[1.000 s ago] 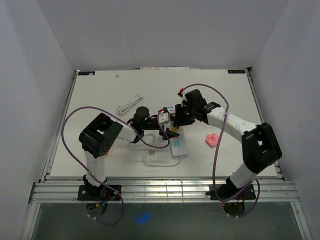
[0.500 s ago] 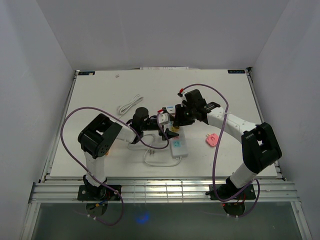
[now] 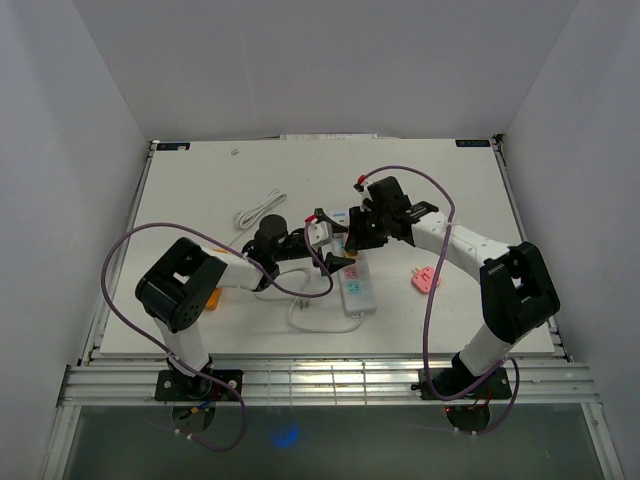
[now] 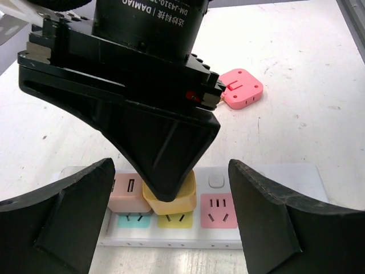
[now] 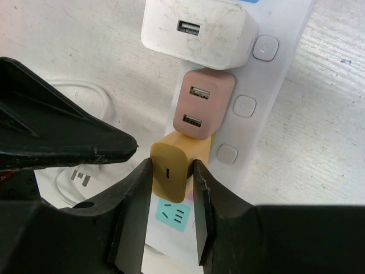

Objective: Insert the plug
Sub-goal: Insert the plug into the socket.

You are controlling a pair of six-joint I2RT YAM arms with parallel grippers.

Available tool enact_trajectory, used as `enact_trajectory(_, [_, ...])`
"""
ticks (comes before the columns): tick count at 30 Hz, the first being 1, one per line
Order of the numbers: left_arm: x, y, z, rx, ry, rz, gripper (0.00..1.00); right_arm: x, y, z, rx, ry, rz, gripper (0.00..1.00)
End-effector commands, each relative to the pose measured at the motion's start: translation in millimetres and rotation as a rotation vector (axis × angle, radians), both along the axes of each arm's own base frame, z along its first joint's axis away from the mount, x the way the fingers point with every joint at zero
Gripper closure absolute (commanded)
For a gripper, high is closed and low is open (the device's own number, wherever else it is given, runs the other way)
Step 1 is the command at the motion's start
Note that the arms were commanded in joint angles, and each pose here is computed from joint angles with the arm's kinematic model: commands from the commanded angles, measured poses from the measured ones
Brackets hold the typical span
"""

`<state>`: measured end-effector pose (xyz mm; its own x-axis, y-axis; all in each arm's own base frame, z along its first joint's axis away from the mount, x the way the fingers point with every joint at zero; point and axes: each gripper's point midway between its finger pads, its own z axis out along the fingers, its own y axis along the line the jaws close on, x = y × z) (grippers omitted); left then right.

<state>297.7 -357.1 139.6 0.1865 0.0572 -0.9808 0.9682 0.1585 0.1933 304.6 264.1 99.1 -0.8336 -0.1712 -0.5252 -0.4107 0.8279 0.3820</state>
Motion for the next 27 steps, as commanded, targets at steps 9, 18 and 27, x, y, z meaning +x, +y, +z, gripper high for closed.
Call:
enact_trajectory(9, [8,14,28,-0.055,-0.039,0.116,0.08,-2,-12,-19,-0.029,0.037,-0.040,0.84])
enact_trajectory(18, [13,21,30,-0.071,-0.037,0.177,0.09,-6,-17,-20,0.018,0.045,-0.097,0.86])
enact_trajectory(27, [16,25,29,-0.079,-0.031,0.209,0.09,-6,-26,-30,-0.006,0.044,-0.141,0.89])
